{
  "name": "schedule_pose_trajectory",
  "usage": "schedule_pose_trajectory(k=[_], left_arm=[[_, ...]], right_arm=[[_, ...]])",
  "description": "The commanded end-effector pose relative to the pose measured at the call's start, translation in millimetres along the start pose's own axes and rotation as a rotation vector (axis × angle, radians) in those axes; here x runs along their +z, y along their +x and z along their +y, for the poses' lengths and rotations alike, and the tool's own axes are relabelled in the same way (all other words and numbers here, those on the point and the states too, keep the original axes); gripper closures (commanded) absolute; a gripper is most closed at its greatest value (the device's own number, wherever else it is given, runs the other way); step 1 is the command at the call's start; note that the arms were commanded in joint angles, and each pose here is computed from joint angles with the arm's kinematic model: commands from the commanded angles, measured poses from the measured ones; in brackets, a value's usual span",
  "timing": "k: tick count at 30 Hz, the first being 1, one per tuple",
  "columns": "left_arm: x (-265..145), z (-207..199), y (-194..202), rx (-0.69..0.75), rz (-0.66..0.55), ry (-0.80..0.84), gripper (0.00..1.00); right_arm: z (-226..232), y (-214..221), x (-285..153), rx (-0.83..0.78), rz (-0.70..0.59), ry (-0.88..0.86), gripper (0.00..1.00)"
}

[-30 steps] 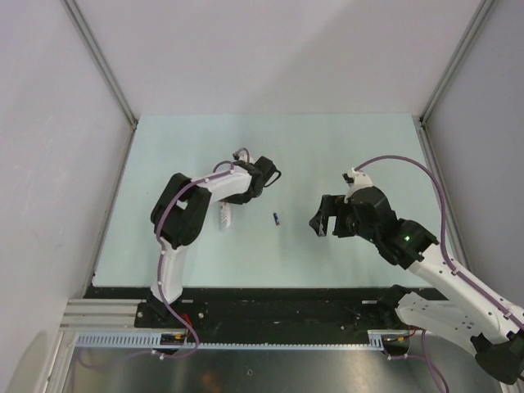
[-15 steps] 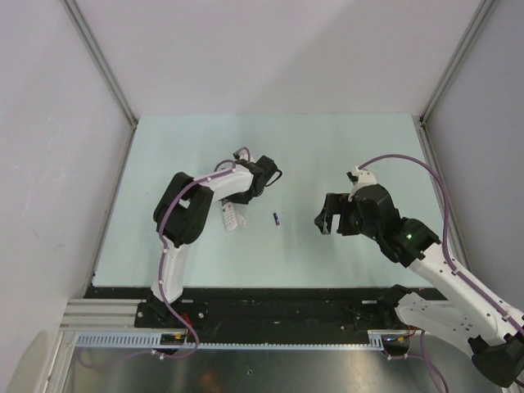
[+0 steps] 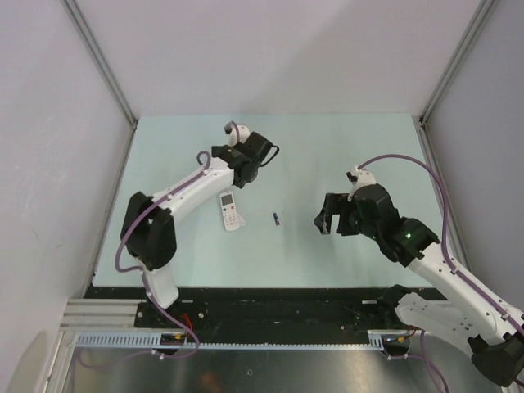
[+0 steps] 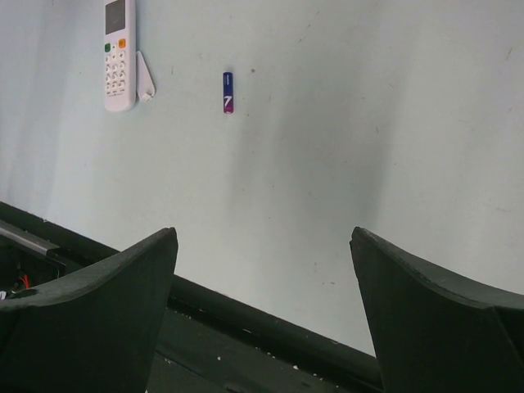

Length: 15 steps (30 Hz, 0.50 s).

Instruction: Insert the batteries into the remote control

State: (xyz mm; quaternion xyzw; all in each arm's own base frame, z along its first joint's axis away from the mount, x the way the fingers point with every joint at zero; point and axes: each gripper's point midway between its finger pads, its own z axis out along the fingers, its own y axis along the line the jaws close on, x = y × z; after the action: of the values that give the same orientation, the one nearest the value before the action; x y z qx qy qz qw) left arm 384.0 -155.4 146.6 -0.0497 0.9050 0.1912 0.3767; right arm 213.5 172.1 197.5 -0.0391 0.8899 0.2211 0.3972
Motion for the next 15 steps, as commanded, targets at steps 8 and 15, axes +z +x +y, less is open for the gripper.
schedule_pose_trajectory(k=[8, 15], left_arm=[[-69.0, 12.7, -20.6, -0.161, -0.113, 0.275, 0.24], [-120.5, 10.4, -10.7, -0.124, -0.224, 0.618, 0.21]], right_arm=[[17.6, -16.7, 0.7, -0.008, -0.031, -0.047, 0.09], [18.1, -25.9, -5.1, -0.038, -0.116, -0.055, 0.09]])
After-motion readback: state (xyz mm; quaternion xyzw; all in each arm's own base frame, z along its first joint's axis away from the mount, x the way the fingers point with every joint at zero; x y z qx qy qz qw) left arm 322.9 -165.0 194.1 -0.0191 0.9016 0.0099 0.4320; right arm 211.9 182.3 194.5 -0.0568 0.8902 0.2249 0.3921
